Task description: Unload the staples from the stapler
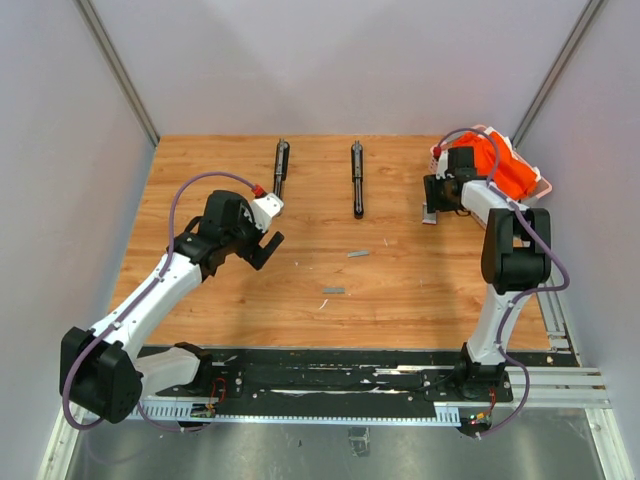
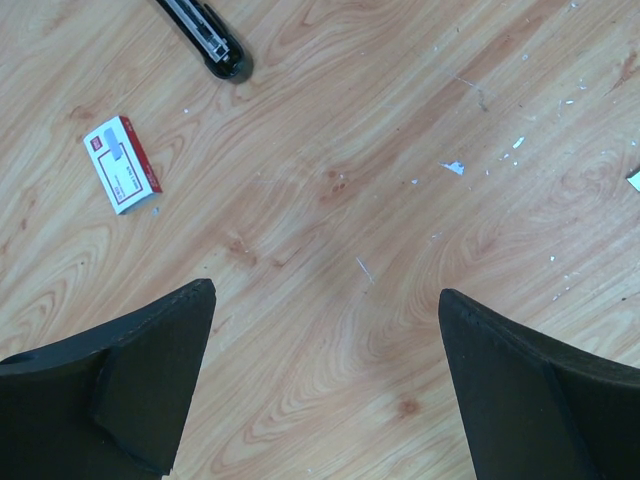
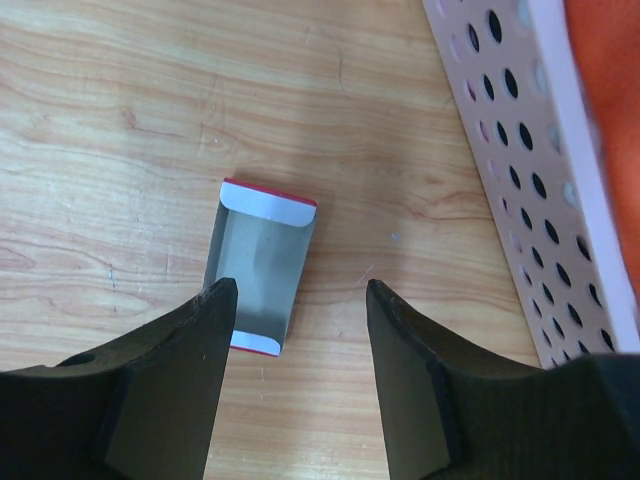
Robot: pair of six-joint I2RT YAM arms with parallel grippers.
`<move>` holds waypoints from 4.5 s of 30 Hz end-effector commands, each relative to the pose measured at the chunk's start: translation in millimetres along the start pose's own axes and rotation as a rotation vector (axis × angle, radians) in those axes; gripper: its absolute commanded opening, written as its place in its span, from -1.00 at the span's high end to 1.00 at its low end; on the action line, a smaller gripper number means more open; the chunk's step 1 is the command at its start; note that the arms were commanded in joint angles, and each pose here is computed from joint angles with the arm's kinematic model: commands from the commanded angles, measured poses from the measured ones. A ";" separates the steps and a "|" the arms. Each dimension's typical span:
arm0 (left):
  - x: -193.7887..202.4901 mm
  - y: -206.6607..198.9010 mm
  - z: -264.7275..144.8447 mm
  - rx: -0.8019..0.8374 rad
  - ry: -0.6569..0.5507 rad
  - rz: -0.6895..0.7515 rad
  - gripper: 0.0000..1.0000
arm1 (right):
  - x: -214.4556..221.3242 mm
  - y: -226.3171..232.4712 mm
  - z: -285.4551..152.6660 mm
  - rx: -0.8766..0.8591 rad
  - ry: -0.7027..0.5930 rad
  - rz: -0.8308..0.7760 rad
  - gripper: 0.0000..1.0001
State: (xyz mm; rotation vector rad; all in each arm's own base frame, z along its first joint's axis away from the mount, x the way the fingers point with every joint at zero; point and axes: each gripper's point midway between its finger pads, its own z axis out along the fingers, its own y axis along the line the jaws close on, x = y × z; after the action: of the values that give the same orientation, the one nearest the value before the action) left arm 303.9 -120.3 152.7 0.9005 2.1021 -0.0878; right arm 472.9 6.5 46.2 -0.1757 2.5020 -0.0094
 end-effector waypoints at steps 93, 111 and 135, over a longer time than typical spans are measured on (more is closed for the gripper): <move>-4.9 4.0 -0.5 -0.022 -0.029 0.012 -0.96 | 57.0 243.4 -75.3 -0.726 -0.106 -1.232 0.60; -4.1 4.2 0.9 -0.023 -0.027 0.015 -0.96 | 69.2 247.3 -49.4 -0.669 -0.018 -1.228 0.55; -3.9 5.2 0.3 -0.029 -0.029 0.016 -0.96 | 91.9 247.0 -45.1 -0.734 0.079 -1.241 0.70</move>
State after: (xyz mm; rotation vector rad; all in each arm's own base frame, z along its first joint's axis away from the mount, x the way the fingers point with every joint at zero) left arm 306.6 -119.6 153.0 0.8962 2.0913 -0.0753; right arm 354.9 233.7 26.7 -1.9057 1.9245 0.3372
